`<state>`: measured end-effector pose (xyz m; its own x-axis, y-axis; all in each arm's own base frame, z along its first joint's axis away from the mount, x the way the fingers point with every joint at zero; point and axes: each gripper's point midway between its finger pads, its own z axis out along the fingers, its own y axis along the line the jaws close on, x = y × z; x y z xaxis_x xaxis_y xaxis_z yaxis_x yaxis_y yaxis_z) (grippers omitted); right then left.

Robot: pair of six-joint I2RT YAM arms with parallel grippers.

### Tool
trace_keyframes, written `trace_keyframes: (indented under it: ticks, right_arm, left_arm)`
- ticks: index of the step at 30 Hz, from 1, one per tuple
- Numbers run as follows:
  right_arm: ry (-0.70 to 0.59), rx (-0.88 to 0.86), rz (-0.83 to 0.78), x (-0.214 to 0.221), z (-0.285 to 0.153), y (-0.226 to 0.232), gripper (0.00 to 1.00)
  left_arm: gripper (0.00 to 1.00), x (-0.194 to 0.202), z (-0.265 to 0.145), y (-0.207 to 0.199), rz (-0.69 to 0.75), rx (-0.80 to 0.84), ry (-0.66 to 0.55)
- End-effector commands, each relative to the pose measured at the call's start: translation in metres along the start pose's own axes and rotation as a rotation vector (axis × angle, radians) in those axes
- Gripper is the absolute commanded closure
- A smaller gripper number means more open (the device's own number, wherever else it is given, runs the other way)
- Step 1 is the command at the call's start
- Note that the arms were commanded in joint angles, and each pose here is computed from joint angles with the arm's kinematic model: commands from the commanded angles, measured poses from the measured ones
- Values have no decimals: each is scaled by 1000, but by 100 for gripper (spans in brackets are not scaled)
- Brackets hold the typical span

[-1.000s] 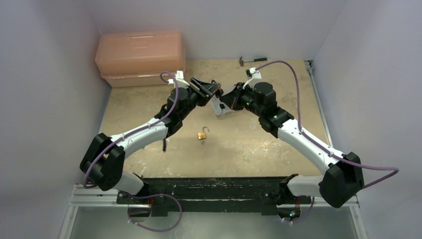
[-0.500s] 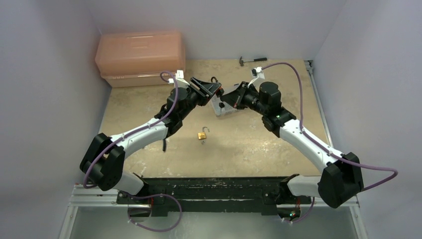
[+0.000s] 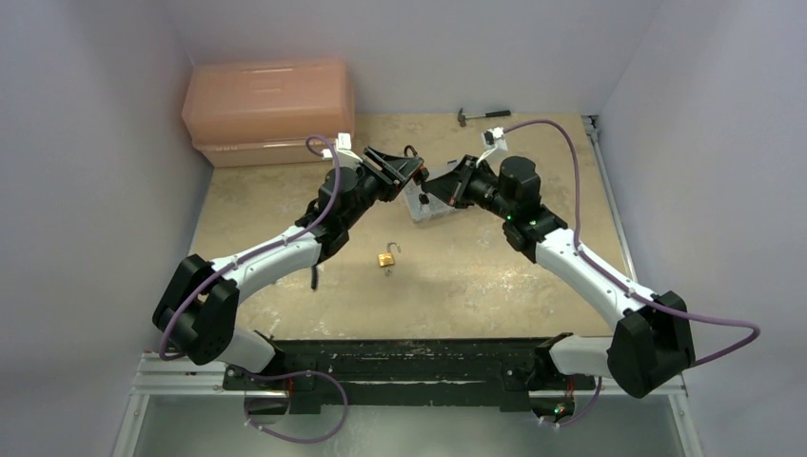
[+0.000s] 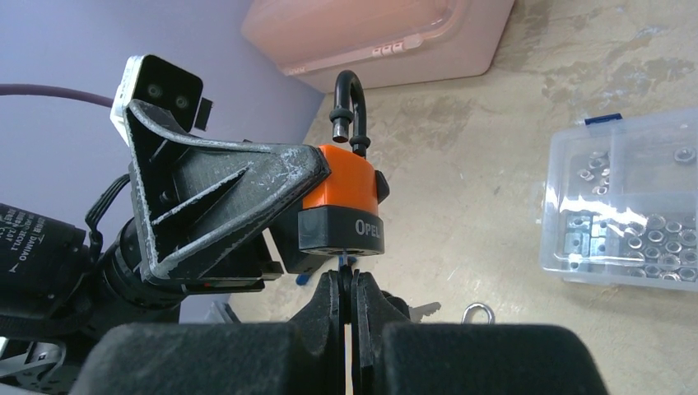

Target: Unlock with the key

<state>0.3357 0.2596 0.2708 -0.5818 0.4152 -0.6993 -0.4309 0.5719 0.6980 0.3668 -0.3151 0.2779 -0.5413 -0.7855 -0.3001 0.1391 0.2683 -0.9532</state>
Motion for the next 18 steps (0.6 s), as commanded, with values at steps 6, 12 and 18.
trace_keyframes:
  ticks: [6, 12, 18]
  right_arm:
    - [-237, -33, 28, -58, -1, -2, 100]
    - [-219, -115, 92, -55, -2, 3, 100]
    - [-197, -197, 157, -54, -4, 10, 100]
  left_arm:
    - [100, 25, -20, -36, 21, 155, 124]
    - [100, 26, -25, -44, 5, 211, 129]
    - [100, 25, -29, -50, 3, 252, 127]
